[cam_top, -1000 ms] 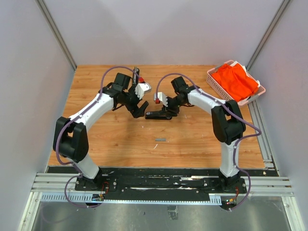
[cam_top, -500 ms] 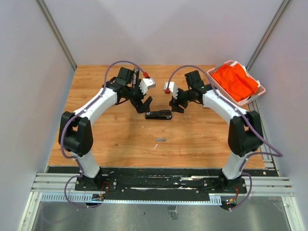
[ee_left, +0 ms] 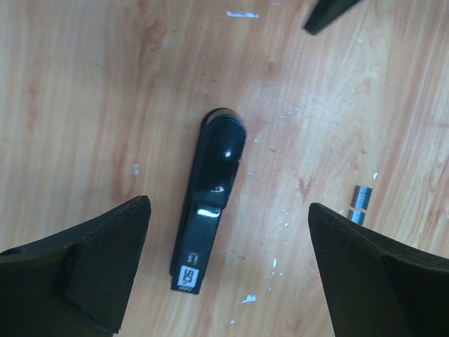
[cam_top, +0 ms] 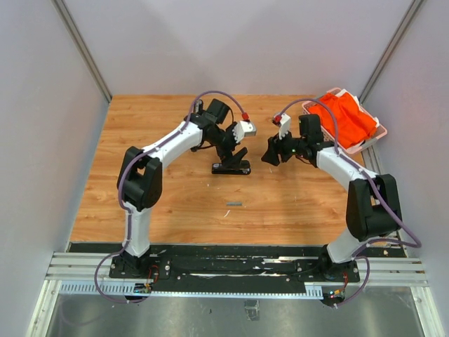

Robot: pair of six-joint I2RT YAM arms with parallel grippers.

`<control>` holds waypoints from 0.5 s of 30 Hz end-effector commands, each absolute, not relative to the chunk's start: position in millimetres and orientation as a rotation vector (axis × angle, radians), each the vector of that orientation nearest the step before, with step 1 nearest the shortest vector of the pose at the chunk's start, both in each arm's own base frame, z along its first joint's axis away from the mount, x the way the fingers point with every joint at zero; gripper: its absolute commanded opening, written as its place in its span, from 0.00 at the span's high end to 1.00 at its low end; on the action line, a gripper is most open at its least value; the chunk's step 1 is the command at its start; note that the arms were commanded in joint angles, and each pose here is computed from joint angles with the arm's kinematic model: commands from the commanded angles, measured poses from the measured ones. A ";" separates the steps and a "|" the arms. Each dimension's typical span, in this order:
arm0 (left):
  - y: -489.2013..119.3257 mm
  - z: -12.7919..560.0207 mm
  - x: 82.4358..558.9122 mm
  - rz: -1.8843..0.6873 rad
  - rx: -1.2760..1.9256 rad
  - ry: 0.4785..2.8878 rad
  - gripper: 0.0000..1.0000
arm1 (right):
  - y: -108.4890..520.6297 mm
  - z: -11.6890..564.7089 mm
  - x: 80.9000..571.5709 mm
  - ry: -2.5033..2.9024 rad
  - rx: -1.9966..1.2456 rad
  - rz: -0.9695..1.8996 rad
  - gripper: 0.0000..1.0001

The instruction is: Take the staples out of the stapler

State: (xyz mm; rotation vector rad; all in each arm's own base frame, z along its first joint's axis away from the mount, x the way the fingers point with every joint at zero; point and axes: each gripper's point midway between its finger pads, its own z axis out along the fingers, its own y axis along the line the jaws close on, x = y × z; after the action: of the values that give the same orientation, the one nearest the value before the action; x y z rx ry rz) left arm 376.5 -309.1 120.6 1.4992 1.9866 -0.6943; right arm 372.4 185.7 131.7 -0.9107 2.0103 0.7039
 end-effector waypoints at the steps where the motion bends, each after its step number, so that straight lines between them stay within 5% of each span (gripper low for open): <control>1: -320.4 113.8 361.9 -0.708 1.583 1.981 0.00 | 190.2 126.3 385.9 2.095 -0.635 0.867 0.45; 15: -330.5 84.6 370.2 -0.689 1.584 2.055 0.05 | 198.2 67.9 387.8 2.293 -0.395 1.031 0.63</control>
State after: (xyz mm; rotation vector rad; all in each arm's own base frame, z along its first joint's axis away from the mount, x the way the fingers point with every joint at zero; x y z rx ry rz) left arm 364.9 -323.6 88.3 1.5820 2.0489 -0.6978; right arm 386.5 196.8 76.3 -0.4874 2.2649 0.9443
